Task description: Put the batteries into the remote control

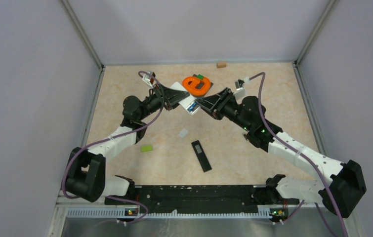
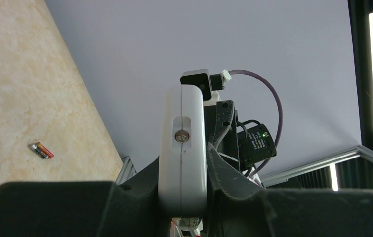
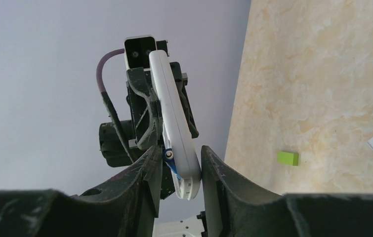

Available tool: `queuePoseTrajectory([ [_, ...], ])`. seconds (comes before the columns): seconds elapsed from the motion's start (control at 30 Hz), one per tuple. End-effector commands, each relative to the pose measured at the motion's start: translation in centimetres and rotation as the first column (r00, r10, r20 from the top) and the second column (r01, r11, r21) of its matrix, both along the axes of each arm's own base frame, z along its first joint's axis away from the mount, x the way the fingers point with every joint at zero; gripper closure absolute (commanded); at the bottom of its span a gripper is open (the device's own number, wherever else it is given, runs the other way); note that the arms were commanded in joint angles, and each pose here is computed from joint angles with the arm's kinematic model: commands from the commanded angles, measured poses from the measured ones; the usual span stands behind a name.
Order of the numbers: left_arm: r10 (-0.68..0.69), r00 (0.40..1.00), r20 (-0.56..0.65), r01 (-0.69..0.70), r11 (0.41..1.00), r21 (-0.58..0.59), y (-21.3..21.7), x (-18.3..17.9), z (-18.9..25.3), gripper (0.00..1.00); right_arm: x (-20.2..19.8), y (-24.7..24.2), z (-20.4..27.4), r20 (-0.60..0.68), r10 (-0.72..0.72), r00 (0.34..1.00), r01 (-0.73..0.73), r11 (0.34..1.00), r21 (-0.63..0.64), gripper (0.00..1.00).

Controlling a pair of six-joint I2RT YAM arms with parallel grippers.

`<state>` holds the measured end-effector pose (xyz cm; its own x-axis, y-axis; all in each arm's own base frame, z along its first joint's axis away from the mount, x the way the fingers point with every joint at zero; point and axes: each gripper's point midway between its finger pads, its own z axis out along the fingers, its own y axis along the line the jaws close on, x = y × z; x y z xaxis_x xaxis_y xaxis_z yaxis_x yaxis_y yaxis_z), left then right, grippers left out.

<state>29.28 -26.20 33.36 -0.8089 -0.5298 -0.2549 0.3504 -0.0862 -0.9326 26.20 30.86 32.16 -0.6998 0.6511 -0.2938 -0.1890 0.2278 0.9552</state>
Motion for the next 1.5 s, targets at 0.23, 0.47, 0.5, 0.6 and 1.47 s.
queuePoseTrajectory([
  [0.23, 0.005, 0.995, 0.104, 0.001, 0.999, -0.053, 0.4, -1.0, 3.3, 1.00, -0.5, 0.2, 0.0, 0.046, 0.044, 0.998, -0.044, 0.999, 0.003, 0.60],
  [0.47, 0.003, 0.997, 0.080, 0.000, 0.999, -0.040, 0.3, -0.9, 2.2, 1.00, -0.6, -0.7, 2.0, 0.116, 0.009, 0.993, -0.012, 1.000, 0.020, 0.31],
  [0.5, 0.002, 0.997, 0.079, 0.001, 0.999, -0.039, 0.3, -0.9, 2.1, 1.00, -0.7, -0.9, 2.3, 0.123, 0.003, 0.992, -0.006, 1.000, 0.022, 0.30],
  [0.6, 0.000, 0.997, 0.076, 0.003, 0.999, -0.037, 0.3, -1.0, 1.9, 1.00, -0.5, -1.3, 2.4, 0.110, -0.021, 0.994, 0.018, 0.999, 0.026, 0.30],
  [1.47, -0.007, 0.996, 0.092, 0.013, 0.998, -0.054, 0.4, -1.3, 2.7, 1.00, 0.0, 0.2, 0.1, 0.019, 0.051, 0.999, -0.051, 0.998, 0.021, 0.75],
])
